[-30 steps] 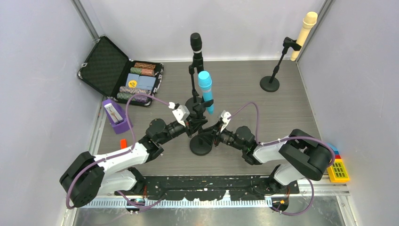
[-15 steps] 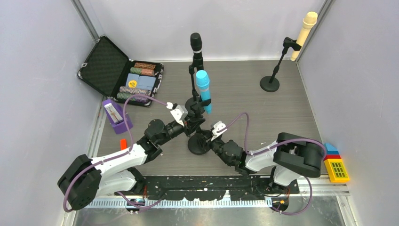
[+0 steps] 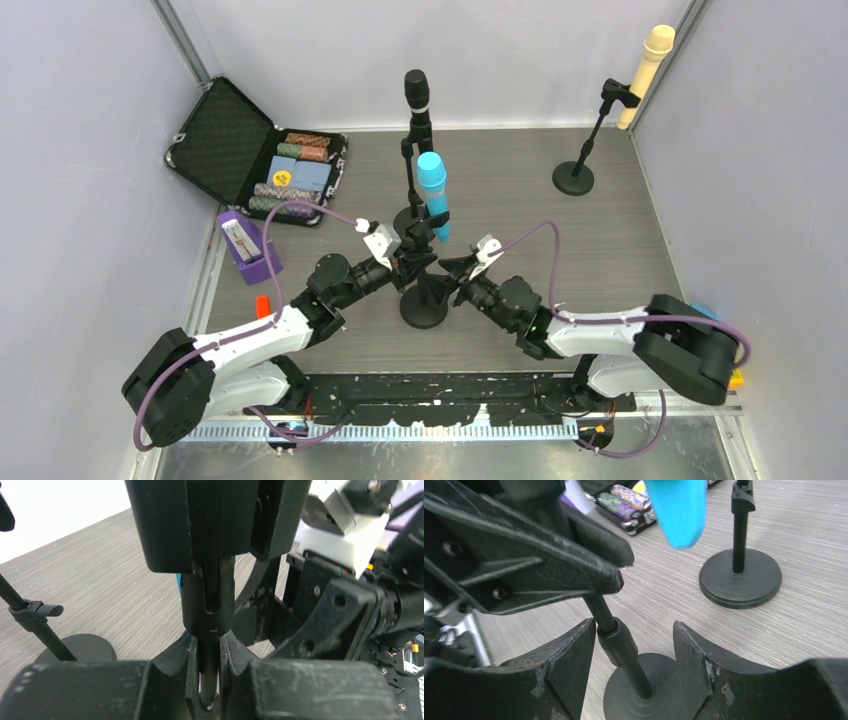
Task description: Remove the microphone from the stand
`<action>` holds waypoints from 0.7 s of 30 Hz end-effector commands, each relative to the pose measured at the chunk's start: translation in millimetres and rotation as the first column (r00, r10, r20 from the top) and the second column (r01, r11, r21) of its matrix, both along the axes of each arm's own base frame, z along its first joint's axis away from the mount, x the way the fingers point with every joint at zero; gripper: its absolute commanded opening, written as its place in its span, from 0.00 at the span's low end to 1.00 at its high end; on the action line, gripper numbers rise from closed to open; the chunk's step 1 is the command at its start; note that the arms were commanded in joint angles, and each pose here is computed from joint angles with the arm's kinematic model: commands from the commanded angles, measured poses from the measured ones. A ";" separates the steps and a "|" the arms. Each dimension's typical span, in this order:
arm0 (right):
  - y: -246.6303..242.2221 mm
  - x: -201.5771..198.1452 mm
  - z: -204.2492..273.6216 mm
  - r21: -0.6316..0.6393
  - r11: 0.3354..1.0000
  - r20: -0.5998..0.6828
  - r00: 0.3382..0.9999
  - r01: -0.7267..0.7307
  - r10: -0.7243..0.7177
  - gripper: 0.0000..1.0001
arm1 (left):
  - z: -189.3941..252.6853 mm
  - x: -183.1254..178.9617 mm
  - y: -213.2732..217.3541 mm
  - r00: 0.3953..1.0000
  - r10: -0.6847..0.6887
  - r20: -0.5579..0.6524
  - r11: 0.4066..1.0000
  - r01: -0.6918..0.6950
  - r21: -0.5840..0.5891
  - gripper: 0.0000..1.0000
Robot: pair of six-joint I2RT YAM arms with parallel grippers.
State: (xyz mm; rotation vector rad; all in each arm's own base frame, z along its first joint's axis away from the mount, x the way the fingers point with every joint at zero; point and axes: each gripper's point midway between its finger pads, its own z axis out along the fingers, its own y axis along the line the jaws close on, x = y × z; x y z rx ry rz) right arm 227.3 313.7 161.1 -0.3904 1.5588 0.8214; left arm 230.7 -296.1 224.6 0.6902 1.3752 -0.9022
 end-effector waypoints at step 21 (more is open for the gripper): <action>16.9 -3.1 5.4 0.039 0.937 -0.012 0.938 -0.347 0.348 0.57 | 12.5 -7.1 -5.3 0.999 -0.046 0.007 0.999 0.046 -0.027 0.00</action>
